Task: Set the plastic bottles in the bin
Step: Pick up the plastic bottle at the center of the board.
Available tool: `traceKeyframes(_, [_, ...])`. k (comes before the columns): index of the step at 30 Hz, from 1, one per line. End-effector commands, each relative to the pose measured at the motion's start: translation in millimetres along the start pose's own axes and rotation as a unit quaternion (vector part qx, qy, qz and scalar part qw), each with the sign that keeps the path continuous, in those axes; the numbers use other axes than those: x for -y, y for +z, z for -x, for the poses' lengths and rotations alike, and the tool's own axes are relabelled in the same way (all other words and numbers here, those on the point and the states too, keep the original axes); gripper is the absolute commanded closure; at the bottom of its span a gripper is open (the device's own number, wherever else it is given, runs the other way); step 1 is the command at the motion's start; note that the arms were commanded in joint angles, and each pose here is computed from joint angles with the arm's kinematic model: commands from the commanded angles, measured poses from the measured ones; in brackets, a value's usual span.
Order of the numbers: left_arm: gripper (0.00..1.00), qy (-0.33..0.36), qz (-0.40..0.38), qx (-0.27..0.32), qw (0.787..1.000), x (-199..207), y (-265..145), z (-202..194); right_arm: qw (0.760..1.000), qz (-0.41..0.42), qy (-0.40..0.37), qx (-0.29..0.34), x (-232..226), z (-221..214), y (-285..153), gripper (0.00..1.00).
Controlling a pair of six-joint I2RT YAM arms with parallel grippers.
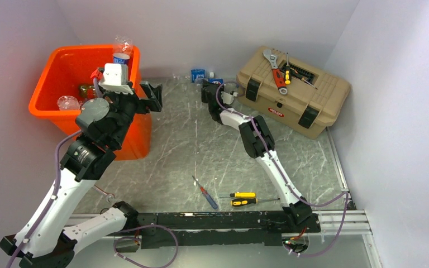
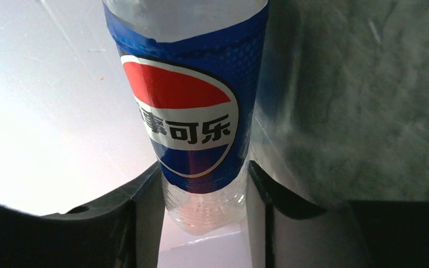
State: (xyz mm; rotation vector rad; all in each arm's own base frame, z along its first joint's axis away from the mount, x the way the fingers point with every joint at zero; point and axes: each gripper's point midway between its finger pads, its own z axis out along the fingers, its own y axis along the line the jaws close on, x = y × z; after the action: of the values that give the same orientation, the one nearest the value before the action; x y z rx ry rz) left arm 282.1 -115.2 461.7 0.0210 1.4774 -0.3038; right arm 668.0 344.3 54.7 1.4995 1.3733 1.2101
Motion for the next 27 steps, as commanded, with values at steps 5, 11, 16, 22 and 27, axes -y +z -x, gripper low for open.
traceKeyframes(5, [0.03, -0.033, -0.018, 0.020, 0.999, 6, -7, 13, 1.000, 0.018, -0.015, -0.016, -12, 29, -10, 0.66])
traceKeyframes(11, [0.03, -0.047, -0.011, 0.040, 0.998, -1, -23, 28, 0.992, 0.084, -0.041, -0.087, -61, -10, -75, 0.67])
traceKeyframes(16, [0.04, -0.065, -0.011, 0.058, 0.996, -6, -39, 43, 0.978, 0.121, -0.065, -0.159, -80, -38, -147, 0.73])
traceKeyframes(22, [0.03, -0.086, -0.010, 0.076, 0.993, -13, -59, 59, 0.945, 0.160, -0.118, -0.260, -87, -74, -237, 0.79])
traceKeyframes(27, [0.00, -0.094, -0.033, 0.076, 0.992, -9, -71, 62, 0.891, 0.182, -0.193, -0.369, -77, -103, -320, 0.84])
